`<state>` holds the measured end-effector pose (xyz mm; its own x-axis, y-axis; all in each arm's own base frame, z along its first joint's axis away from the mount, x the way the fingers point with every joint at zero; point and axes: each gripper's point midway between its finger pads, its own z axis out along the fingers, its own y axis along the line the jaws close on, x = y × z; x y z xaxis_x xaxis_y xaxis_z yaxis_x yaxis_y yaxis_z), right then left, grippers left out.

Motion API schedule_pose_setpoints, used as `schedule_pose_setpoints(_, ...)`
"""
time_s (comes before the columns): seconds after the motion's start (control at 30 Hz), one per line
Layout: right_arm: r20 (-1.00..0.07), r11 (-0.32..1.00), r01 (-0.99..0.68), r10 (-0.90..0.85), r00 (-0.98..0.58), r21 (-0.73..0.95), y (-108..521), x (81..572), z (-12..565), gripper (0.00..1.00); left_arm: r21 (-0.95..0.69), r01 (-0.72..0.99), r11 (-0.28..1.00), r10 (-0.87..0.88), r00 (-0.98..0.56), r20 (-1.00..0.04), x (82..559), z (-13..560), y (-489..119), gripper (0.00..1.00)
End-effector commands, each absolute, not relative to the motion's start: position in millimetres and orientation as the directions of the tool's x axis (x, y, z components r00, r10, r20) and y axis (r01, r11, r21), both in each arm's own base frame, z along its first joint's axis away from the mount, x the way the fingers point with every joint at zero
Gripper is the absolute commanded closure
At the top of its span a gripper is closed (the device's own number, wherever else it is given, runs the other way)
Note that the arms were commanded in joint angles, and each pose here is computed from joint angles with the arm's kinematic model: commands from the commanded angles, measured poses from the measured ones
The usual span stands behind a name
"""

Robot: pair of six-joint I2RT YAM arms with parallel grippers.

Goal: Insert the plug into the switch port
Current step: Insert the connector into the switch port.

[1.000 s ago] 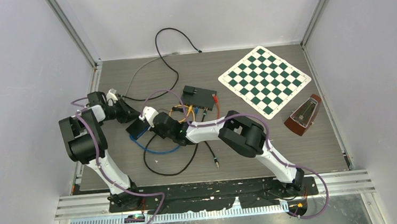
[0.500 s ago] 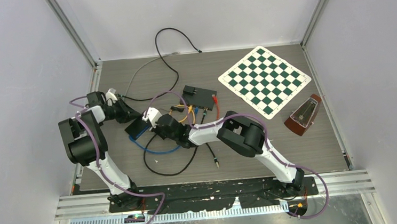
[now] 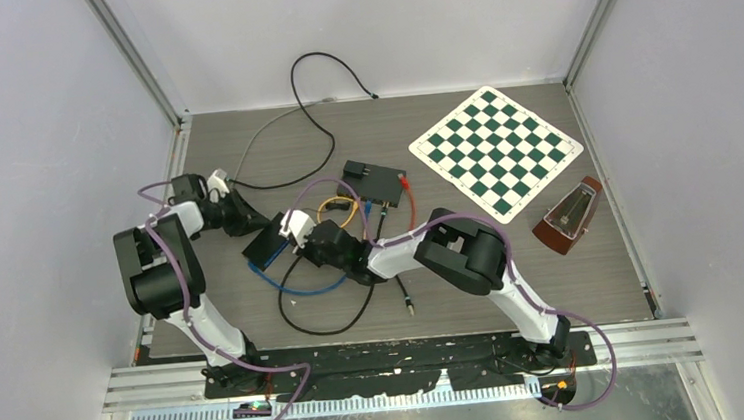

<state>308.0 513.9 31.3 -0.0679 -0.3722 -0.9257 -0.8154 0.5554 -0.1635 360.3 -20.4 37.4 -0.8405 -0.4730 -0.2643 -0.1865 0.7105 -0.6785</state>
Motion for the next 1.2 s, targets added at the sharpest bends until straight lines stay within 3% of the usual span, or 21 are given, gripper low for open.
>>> schedule_pose_setpoints(0.0,-0.987,0.514,-0.843,-0.100,0.124,-0.158,543.4,305.4,142.8,0.95,-0.729,-0.254,0.636,-0.342,-0.939,0.029,292.1,38.0,-83.6,0.85)
schedule_pose_setpoints(0.27,-0.986,0.527,-0.834,-0.099,0.132,-0.165,543.4,308.4,140.2,0.95,-0.716,-0.261,0.647,-0.328,-0.944,0.048,282.5,35.6,-88.6,0.90)
schedule_pose_setpoints(0.57,-0.992,0.555,-0.823,-0.055,0.113,-0.124,555.9,317.7,151.5,0.95,-0.728,-0.251,0.638,-0.279,-0.957,0.086,266.9,27.5,-107.5,0.89)
schedule_pose_setpoints(0.93,-0.987,0.566,-0.808,-0.084,0.138,-0.161,538.5,313.7,141.7,0.95,-0.688,-0.208,0.695,-0.308,-0.951,-0.024,291.0,59.2,-88.1,0.85)
schedule_pose_setpoints(1.17,-0.992,0.599,-0.791,-0.100,0.080,-0.124,534.2,317.6,134.4,0.95,-0.642,-0.218,0.735,-0.403,-0.902,-0.155,321.6,82.4,-50.1,0.79)
